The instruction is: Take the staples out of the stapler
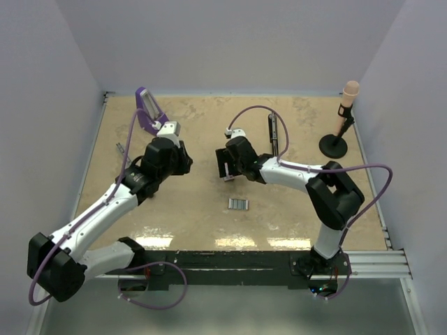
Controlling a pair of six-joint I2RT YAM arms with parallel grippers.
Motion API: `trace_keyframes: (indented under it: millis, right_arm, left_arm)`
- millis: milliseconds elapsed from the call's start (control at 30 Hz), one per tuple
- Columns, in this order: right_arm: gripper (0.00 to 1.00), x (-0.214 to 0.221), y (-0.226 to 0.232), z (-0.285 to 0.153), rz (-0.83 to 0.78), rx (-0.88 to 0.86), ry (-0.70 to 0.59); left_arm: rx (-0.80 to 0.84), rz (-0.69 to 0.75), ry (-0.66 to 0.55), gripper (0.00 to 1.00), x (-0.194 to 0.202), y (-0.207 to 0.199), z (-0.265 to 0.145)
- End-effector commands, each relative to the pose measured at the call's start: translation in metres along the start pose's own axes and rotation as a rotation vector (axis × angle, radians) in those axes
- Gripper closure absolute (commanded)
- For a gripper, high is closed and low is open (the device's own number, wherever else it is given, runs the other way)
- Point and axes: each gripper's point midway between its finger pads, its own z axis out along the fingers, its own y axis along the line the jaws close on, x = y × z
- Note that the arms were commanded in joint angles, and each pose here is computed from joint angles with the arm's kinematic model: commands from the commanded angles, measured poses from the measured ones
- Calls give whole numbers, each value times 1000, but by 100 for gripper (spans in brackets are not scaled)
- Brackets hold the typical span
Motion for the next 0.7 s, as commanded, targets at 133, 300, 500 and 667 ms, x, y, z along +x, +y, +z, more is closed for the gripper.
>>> trace_keyframes:
  millis: [133,300,500,667]
  right_arm:
    - [20,-13,1,24,-50,42,4]
    - [21,-8,-1,34,-63,62,21]
    - [25,2,-10,45,-111,102,53]
    - [34,5,-6,47,-132,82,64]
  left_arm:
    - [-116,153,-95,72,-33,26,-46]
    - [-156,149,-138,71,-30,40,-58]
    - [-181,145,-172,71,-37,45,-65]
    - [-183,133,-212,72,-43,47,-75]
